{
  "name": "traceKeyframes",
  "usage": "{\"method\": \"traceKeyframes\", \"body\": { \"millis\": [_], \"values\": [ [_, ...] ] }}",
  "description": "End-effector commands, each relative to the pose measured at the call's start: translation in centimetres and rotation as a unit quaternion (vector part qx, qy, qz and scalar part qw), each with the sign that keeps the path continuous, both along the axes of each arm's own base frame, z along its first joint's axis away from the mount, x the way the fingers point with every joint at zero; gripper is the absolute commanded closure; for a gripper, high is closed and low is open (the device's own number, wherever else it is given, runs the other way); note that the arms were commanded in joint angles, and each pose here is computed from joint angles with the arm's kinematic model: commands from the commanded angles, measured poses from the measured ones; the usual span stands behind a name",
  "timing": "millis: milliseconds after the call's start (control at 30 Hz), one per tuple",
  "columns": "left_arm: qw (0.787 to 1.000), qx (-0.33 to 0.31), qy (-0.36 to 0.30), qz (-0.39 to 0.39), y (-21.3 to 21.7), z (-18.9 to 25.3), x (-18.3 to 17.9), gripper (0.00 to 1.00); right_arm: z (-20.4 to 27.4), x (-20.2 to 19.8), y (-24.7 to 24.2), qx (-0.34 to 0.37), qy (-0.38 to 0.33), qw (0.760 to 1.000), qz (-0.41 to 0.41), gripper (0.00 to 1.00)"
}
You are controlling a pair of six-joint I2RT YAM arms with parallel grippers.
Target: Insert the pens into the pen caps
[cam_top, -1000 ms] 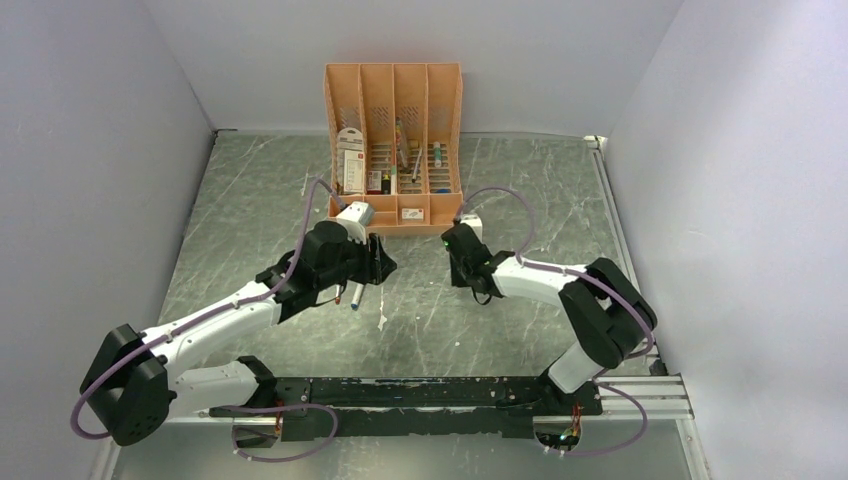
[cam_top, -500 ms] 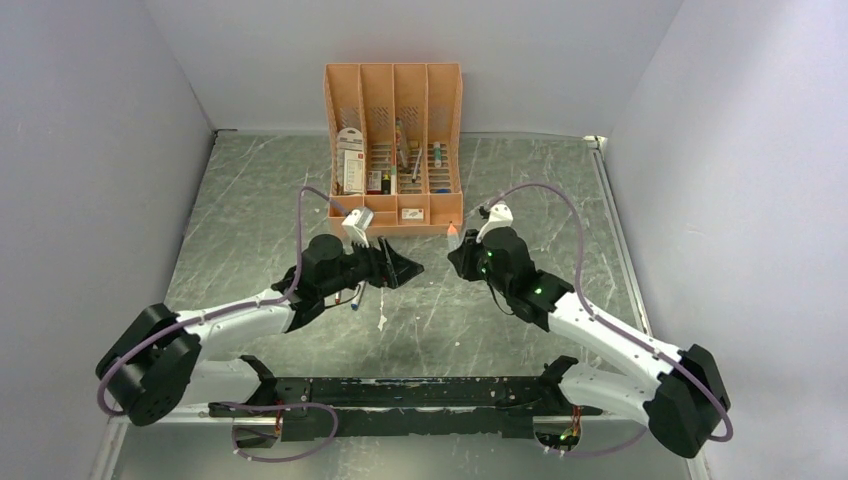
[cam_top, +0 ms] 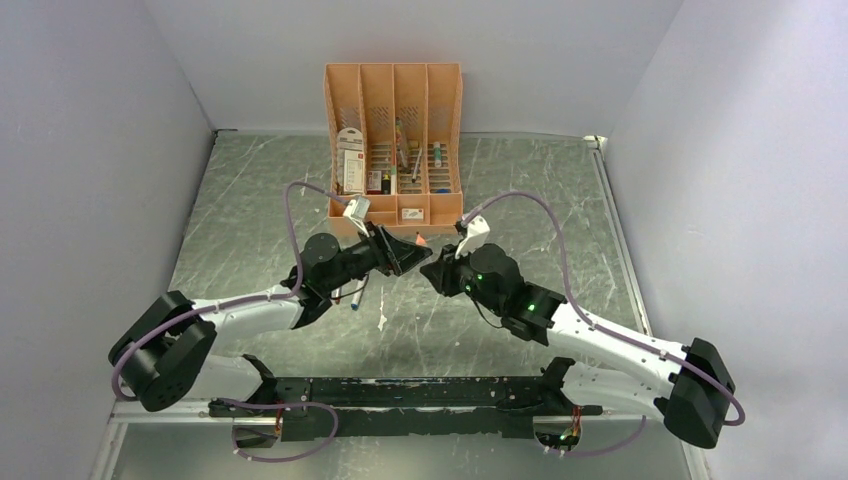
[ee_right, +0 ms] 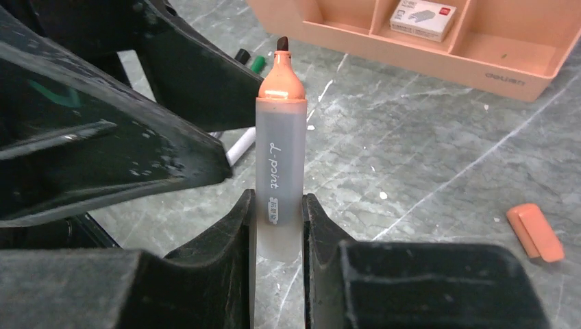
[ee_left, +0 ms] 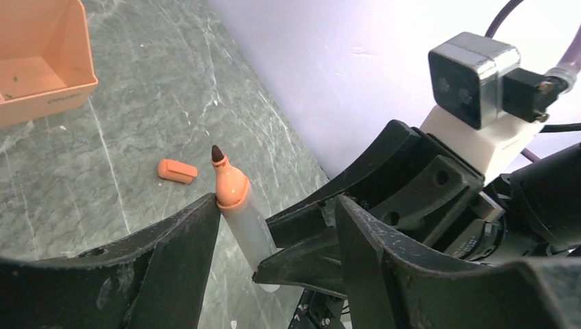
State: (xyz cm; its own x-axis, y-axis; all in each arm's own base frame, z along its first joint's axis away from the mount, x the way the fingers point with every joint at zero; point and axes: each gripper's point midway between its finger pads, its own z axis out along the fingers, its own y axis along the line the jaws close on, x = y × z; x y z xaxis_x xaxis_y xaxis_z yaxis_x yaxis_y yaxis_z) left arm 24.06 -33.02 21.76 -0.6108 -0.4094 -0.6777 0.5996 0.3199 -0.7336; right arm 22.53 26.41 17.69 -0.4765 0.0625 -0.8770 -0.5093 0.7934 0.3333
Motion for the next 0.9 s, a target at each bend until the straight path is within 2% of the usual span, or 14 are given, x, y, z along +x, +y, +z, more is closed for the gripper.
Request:
{"method": "traceKeyframes", "body": {
  "millis": [0, 33, 267, 333, 367, 533, 567, 633, 733, 867],
  "values": [
    [0.999, -0.029, -0.024, -0.011, -0.9, 2.3, -0.2, 0.3, 2.1, 0.6, 1.2, 0.019, -0.032, 0.999, 0.003, 1.0],
    [0.999, -0.028, -0.022, -0.008, -0.9, 2.2, -0.1, 0.33, 2.3, 0.6, 1.3, 0.021, -0.033, 0.999, 0.005, 1.0],
    [0.999, -0.027, -0.028, -0.003, -0.8, 2.5, 0.0, 0.73, 2.9, 0.1, 2.1, 0.028, -0.035, 0.999, 0.018, 1.0],
    [0.999, -0.026, -0.029, -0.008, -1.0, 2.6, 0.0, 0.89, 3.1, 0.0, 2.2, 0.032, -0.037, 0.999, 0.019, 1.0],
    [0.999, -0.027, -0.031, -0.013, -1.2, 2.6, -0.1, 0.93, 3.1, 0.0, 2.1, 0.032, -0.037, 0.999, 0.019, 1.0],
    [0.998, -0.033, -0.036, -0.028, -1.6, 2.6, -0.4, 0.93, 3.3, 0.0, 1.7, 0.032, -0.04, 0.999, 0.013, 1.0],
    [0.998, -0.034, -0.037, -0.029, -1.6, 2.7, -0.4, 0.93, 3.4, 0.0, 1.5, 0.034, -0.041, 0.999, 0.009, 0.97],
    [0.998, -0.034, -0.038, -0.025, -1.4, 2.9, -0.3, 0.93, 3.8, 0.0, 0.7, 0.043, -0.046, 0.998, -0.009, 0.76],
    [0.997, -0.041, -0.049, -0.035, -1.0, 3.8, -0.2, 0.93, 5.0, -0.5, 0.0, 0.065, -0.063, 0.996, -0.008, 0.59],
    [0.991, -0.058, -0.075, -0.091, -1.0, 5.3, -0.7, 0.93, 7.4, -1.6, -0.5, 0.097, -0.092, 0.991, 0.014, 0.51]
  ]
}}
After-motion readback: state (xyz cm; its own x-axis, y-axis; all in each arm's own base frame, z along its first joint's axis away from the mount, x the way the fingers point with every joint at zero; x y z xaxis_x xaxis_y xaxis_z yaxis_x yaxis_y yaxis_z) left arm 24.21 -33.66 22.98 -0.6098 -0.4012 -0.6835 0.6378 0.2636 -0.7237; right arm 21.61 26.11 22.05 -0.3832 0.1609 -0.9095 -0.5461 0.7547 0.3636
